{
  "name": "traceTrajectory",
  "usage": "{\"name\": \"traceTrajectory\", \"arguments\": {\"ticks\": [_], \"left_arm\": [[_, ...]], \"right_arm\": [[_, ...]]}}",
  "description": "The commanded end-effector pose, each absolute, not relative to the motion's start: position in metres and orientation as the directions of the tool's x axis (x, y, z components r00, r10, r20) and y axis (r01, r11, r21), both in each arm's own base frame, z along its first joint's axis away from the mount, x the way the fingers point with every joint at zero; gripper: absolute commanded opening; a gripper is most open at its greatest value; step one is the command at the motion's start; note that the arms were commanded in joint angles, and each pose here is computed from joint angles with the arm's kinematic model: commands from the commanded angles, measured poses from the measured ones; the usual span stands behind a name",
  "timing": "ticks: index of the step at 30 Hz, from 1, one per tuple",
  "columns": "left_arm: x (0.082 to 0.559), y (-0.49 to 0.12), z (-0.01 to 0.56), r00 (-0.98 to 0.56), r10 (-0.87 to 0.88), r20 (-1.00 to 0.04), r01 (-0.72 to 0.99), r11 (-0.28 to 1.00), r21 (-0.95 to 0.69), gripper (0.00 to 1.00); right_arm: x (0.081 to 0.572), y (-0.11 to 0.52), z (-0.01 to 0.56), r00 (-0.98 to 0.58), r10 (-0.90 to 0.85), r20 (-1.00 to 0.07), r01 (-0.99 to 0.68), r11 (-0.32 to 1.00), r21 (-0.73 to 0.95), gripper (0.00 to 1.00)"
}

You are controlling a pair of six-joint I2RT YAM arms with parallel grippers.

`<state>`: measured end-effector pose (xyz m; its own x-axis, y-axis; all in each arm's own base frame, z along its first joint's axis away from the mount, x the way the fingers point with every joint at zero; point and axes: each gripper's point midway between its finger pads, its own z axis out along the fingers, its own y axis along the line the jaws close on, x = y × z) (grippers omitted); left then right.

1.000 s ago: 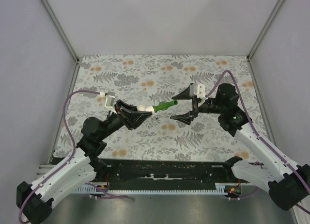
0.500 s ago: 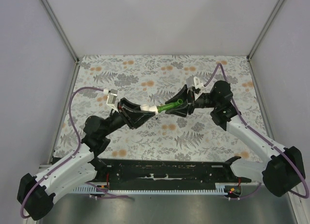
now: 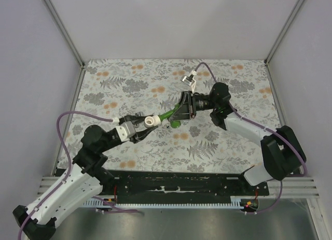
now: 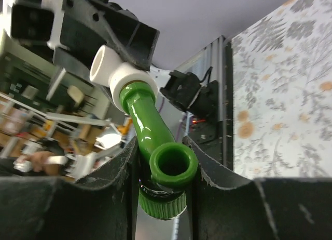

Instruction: Install the water faucets

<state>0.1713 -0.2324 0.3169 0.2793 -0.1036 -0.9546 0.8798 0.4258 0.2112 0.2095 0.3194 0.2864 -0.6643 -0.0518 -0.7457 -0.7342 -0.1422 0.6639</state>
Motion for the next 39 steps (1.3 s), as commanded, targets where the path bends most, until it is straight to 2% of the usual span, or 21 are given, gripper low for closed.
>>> {"name": "traceTrajectory", "arguments": {"ticks": [1, 5, 12, 16, 18, 24, 30, 34, 39], "left_arm": [[0.171, -0.210, 0.314, 0.631, 0.233, -0.740, 0.672, 0.314, 0.671, 0.02], [0.171, -0.203, 0.304, 0.635, 0.281, -0.719, 0.650, 0.309, 0.695, 0.02], [0.178, -0.197, 0.308, 0.585, 0.240, -0.775, 0.656, 0.422, 0.626, 0.02], [0.181, -0.194, 0.323, 0.536, 0.202, -0.820, 0.673, 0.485, 0.559, 0.02], [0.181, -0.193, 0.332, 0.509, 0.187, -0.840, 0.687, 0.500, 0.527, 0.02], [0.185, -0.190, 0.337, 0.441, 0.170, -0.881, 0.704, 0.544, 0.457, 0.02], [0.195, -0.188, 0.343, 0.264, 0.119, -0.957, 0.733, 0.620, 0.279, 0.02], [0.198, -0.188, 0.350, 0.192, 0.102, -0.976, 0.737, 0.641, 0.213, 0.02], [0.200, -0.189, 0.355, 0.171, 0.095, -0.981, 0.739, 0.646, 0.191, 0.02]], "right_arm": [[0.236, 0.323, 0.301, -0.844, 0.046, -0.534, -0.535, -0.133, 0.834, 0.17], [0.246, 0.327, 0.290, -0.857, 0.062, -0.512, -0.515, -0.112, 0.850, 0.44], [0.255, 0.329, 0.276, -0.840, 0.080, -0.536, -0.541, -0.085, 0.836, 0.68], [0.264, 0.324, 0.263, -0.782, 0.137, -0.608, -0.616, -0.026, 0.787, 0.81], [0.270, 0.319, 0.259, -0.742, 0.168, -0.649, -0.656, 0.020, 0.754, 0.98], [0.273, 0.304, 0.271, -0.541, 0.212, -0.814, -0.804, 0.151, 0.575, 0.98], [0.275, 0.279, 0.280, -0.205, 0.169, -0.964, -0.900, 0.354, 0.254, 0.98], [0.270, 0.276, 0.285, 0.024, 0.090, -0.996, -0.896, 0.444, 0.019, 0.98], [0.258, 0.286, 0.294, 0.278, 0.008, -0.961, -0.822, 0.519, -0.234, 0.98]]}}
